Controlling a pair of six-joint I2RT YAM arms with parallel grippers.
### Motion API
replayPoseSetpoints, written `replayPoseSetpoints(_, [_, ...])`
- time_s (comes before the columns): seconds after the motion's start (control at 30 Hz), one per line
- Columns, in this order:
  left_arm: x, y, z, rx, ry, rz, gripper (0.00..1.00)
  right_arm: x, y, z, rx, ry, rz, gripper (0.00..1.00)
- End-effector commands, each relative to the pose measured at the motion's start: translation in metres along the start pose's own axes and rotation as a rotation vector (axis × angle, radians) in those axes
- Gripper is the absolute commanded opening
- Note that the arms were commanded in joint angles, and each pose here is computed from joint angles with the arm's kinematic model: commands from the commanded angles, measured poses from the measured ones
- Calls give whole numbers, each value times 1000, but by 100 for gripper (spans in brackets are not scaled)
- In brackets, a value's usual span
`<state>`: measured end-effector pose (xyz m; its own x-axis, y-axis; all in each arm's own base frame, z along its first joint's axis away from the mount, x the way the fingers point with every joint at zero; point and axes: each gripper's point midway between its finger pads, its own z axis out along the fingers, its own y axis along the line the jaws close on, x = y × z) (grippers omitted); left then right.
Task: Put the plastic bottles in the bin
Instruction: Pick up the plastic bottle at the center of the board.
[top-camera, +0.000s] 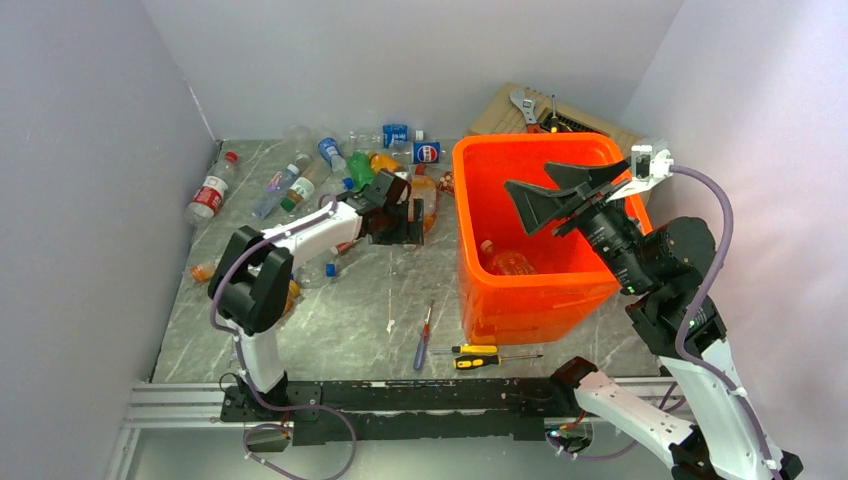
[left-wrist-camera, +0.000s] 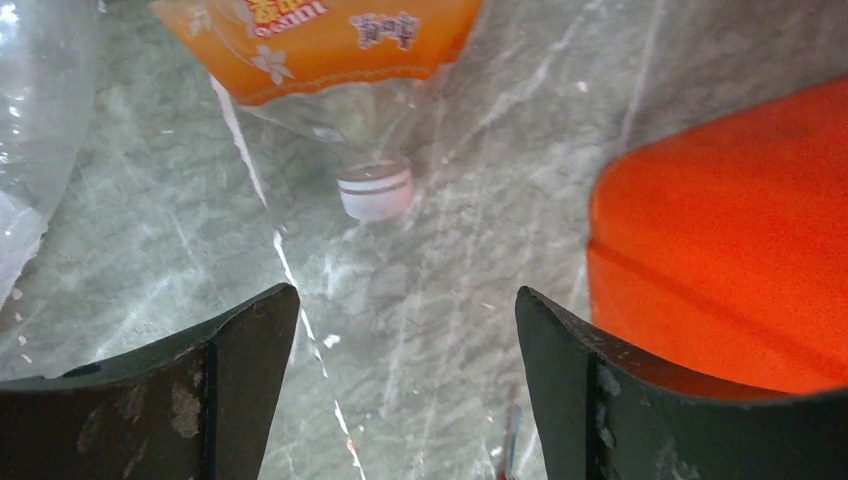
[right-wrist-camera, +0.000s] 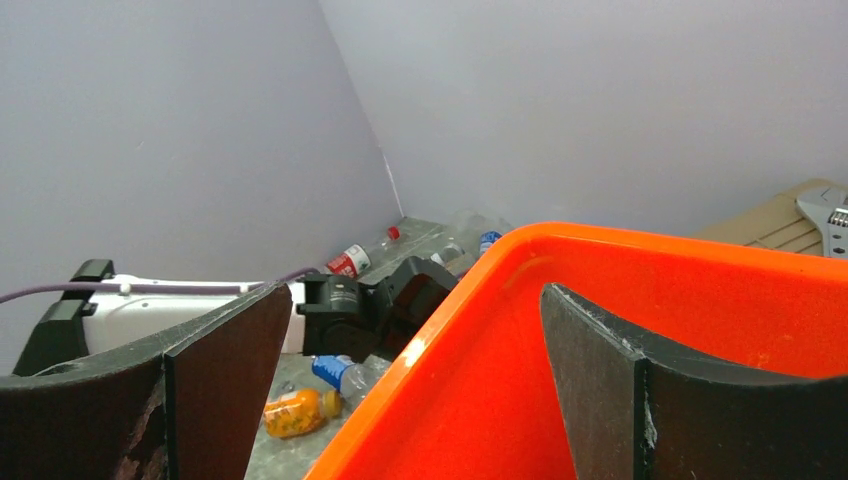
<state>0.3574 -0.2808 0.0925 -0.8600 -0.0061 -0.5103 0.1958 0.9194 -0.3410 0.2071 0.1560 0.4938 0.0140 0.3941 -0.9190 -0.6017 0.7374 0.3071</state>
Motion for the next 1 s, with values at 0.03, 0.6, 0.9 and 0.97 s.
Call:
replayPoseSetpoints(0.03, [-14, 12, 21, -120, -43, -24, 83, -14, 1, -3, -1, -51, -20, 100])
replayPoseSetpoints(0.6, [-12, 29, 69, -207, -45, 13, 61, -11, -5, -4, 37, -47, -34, 100])
replayPoseSetpoints(0.9, [-1, 23, 75, -216, -35, 68, 38, -8, -6, -1, 42, -39, -34, 100])
replayPoseSetpoints(0.97, [-3, 20, 69, -213, -48, 67, 32, -9, -6, -1, 40, -37, -30, 100])
